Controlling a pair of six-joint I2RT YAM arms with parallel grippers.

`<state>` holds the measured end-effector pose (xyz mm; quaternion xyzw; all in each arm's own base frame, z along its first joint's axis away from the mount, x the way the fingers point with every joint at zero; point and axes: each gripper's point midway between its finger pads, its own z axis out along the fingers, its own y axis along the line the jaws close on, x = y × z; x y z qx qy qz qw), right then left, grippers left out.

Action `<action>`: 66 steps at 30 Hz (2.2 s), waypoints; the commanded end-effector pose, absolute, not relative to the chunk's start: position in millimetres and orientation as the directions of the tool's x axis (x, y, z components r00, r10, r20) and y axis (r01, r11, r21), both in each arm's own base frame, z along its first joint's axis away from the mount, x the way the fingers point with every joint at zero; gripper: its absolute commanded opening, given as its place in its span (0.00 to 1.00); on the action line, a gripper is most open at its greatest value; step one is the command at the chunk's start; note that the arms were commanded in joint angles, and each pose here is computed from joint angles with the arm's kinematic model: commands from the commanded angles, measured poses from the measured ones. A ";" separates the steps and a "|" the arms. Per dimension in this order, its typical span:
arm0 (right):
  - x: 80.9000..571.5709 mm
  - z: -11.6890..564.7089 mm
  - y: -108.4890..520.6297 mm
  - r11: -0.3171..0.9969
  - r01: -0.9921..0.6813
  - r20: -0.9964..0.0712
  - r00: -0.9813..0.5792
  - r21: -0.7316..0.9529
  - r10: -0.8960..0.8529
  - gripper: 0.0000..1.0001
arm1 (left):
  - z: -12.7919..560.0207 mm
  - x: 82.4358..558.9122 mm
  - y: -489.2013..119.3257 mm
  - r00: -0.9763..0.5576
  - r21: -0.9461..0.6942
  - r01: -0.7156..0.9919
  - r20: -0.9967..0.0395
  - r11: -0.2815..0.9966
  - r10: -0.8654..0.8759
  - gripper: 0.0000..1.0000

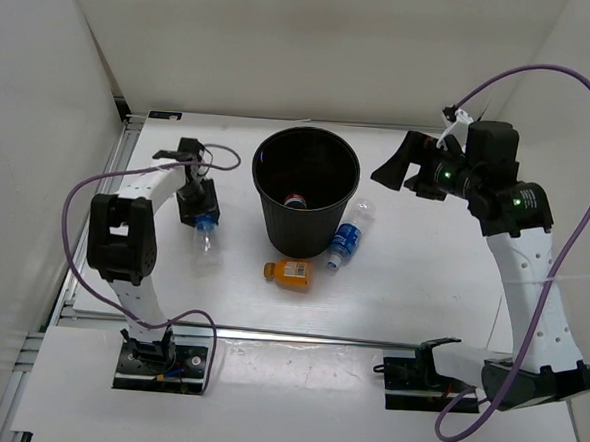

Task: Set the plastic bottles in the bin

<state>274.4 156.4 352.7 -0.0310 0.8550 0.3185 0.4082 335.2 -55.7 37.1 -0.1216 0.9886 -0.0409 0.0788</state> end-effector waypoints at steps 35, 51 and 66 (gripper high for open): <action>252.1 271.1 117.8 0.859 0.027 -0.539 -0.769 0.511 0.344 1.00 | 376.5 404.2 -275.1 -0.725 -0.616 0.337 -0.652 0.712 -0.221 1.00; 353.7 140.1 155.4 0.756 0.353 -0.101 -0.871 0.552 0.480 1.00 | 309.2 293.4 -117.6 -0.700 -0.401 -0.092 -0.625 0.912 -0.345 1.00; 408.4 62.9 168.8 0.767 0.424 0.042 -0.885 0.483 0.463 0.96 | 269.3 238.6 -72.3 -0.728 -0.310 -0.296 -0.539 0.904 -0.423 1.00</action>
